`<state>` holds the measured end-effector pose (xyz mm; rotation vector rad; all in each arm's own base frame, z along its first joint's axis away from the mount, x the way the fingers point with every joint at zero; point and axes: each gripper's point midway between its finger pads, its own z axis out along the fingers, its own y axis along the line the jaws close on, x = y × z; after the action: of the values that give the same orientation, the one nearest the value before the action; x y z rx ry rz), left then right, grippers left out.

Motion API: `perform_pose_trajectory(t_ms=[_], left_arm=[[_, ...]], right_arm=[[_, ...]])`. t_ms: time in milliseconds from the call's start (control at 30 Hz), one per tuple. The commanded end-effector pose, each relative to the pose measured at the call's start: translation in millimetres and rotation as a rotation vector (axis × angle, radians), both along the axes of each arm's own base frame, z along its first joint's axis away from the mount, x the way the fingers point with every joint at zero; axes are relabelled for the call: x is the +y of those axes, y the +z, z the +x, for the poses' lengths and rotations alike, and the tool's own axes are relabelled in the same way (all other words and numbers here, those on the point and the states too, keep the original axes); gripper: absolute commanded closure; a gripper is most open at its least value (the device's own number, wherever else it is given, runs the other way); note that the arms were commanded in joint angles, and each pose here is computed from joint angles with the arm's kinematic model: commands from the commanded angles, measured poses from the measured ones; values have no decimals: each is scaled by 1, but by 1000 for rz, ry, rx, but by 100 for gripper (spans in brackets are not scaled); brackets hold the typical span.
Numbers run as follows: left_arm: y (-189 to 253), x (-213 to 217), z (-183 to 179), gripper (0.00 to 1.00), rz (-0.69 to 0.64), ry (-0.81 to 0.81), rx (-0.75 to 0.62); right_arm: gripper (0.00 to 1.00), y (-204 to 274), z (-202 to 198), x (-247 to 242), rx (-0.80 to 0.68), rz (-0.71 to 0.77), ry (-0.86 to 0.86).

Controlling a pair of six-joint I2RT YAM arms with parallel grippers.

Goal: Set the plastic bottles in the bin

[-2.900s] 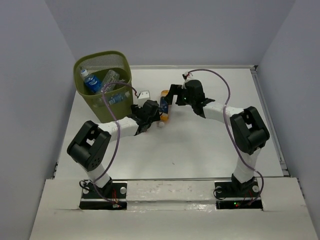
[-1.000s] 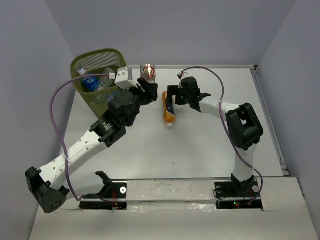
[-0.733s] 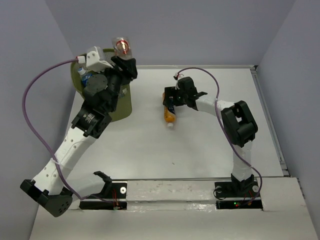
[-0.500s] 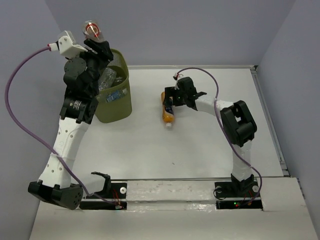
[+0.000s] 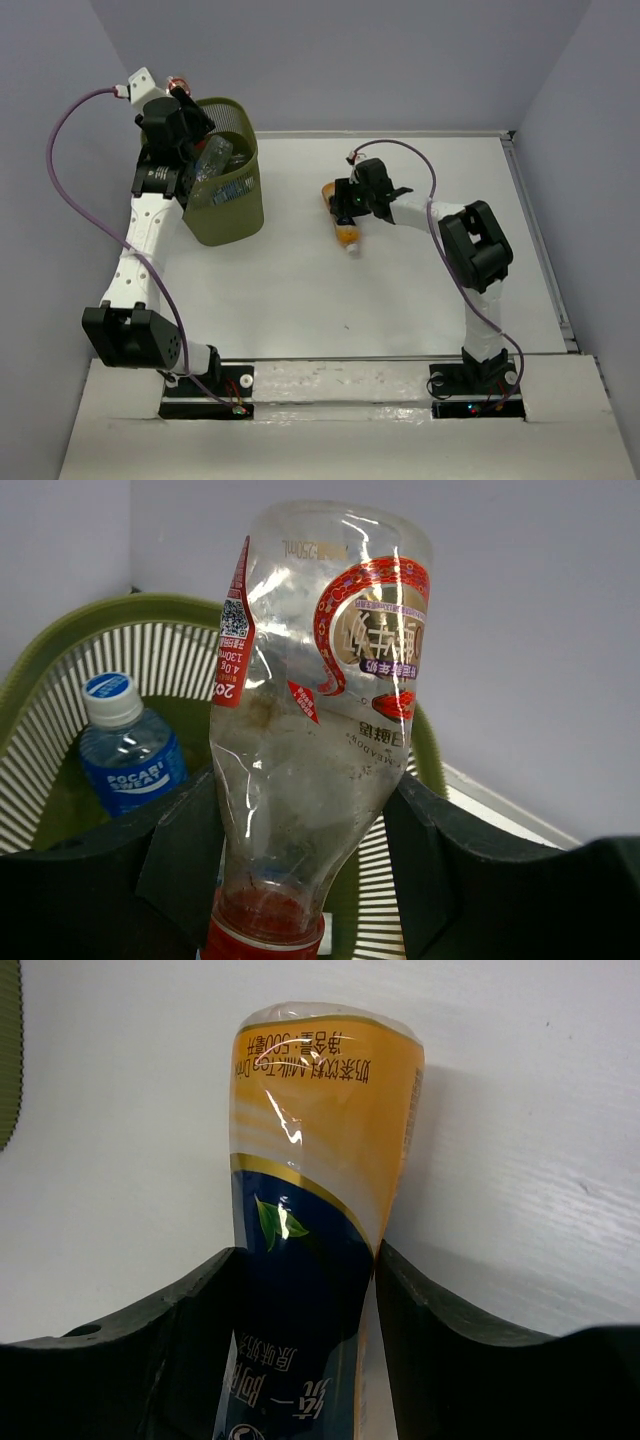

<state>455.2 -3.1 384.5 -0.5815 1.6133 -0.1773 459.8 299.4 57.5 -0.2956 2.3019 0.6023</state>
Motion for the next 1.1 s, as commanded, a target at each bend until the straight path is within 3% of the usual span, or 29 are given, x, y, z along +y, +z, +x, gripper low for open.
perform_pose_trajectory(t_ms=[0, 100, 133, 200, 233, 300, 500, 700, 867, 967, 1067], left_arm=[[6, 20, -13, 66, 41, 74, -12], [-10, 25, -13, 56, 62, 78, 41], [-16, 25, -14, 43, 70, 78, 58], [-22, 28, -17, 26, 79, 87, 77], [-21, 29, -20, 9, 80, 88, 74], [-24, 27, -22, 1, 74, 77, 73], [-7, 10, -35, 1, 37, -11, 22], [35, -22, -78, 1, -10, -199, -129], [54, -47, -134, 1, -3, -359, -259], [64, -53, -168, 1, 10, -401, -347], [86, -55, -204, 1, 19, -423, -473]], right_arm=[[68, 33, -15, 2, -34, 62, 10], [72, 46, -21, 3, -62, 102, 20], [72, 55, -26, 2, -77, 115, 23], [73, 67, -29, 1, -101, 129, 29], [73, 81, -31, 1, -123, 148, 35], [73, 92, -38, 5, -138, 173, 47], [74, 161, -59, 5, -254, 262, 61], [74, 249, -86, 20, -420, 369, 97], [73, 331, -104, 58, -571, 468, 136], [74, 358, -99, 78, -618, 528, 127], [74, 415, -96, 104, -713, 634, 140]])
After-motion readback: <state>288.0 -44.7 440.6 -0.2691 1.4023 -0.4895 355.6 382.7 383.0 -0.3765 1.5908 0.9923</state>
